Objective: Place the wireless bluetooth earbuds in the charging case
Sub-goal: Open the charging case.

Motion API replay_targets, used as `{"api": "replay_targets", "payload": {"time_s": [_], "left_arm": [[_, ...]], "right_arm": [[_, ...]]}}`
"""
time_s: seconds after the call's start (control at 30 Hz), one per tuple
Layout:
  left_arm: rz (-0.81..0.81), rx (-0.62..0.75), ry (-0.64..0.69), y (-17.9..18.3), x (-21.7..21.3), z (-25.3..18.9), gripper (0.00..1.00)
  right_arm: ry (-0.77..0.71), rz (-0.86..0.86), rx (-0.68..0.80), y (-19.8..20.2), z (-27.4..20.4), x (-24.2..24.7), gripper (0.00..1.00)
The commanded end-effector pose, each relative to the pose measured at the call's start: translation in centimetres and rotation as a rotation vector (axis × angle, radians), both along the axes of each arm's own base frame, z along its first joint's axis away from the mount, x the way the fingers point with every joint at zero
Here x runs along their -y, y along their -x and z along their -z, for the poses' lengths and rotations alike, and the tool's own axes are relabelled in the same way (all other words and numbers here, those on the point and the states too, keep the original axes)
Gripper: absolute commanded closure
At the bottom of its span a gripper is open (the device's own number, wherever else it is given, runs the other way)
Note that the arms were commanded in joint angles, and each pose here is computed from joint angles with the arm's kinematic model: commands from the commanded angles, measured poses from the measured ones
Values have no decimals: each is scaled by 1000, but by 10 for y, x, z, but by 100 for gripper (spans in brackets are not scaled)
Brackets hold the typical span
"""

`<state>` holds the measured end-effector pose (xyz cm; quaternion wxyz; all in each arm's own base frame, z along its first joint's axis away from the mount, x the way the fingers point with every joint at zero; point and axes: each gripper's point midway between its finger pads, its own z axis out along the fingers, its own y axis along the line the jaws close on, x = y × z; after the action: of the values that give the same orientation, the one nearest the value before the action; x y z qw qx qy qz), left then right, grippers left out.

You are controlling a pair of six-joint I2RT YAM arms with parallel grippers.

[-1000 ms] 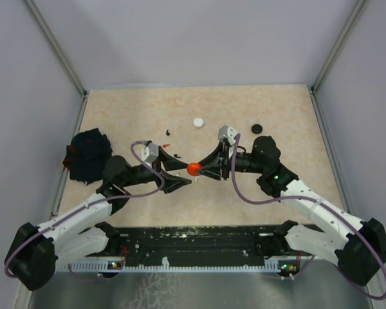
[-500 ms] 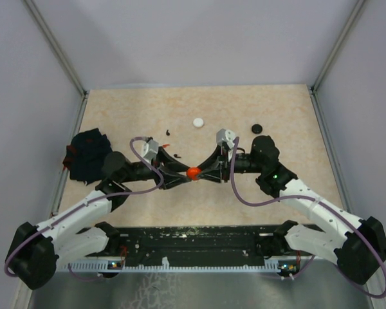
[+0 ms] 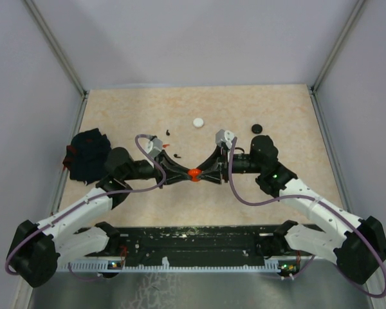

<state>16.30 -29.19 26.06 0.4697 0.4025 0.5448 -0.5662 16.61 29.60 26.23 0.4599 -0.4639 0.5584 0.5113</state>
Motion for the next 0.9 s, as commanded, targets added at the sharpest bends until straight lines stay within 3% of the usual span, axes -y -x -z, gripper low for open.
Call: {"api": "replay_targets", "payload": {"time_s": [0.0,0.87], "left_arm": [[17,46,6,2,-1,-11,99],[47,82,7,10,-4,-12,99]], "right_arm": [[-61,15,103,-5,-35,0,66],[-21,249,69,-41,-33,10,67]]}}
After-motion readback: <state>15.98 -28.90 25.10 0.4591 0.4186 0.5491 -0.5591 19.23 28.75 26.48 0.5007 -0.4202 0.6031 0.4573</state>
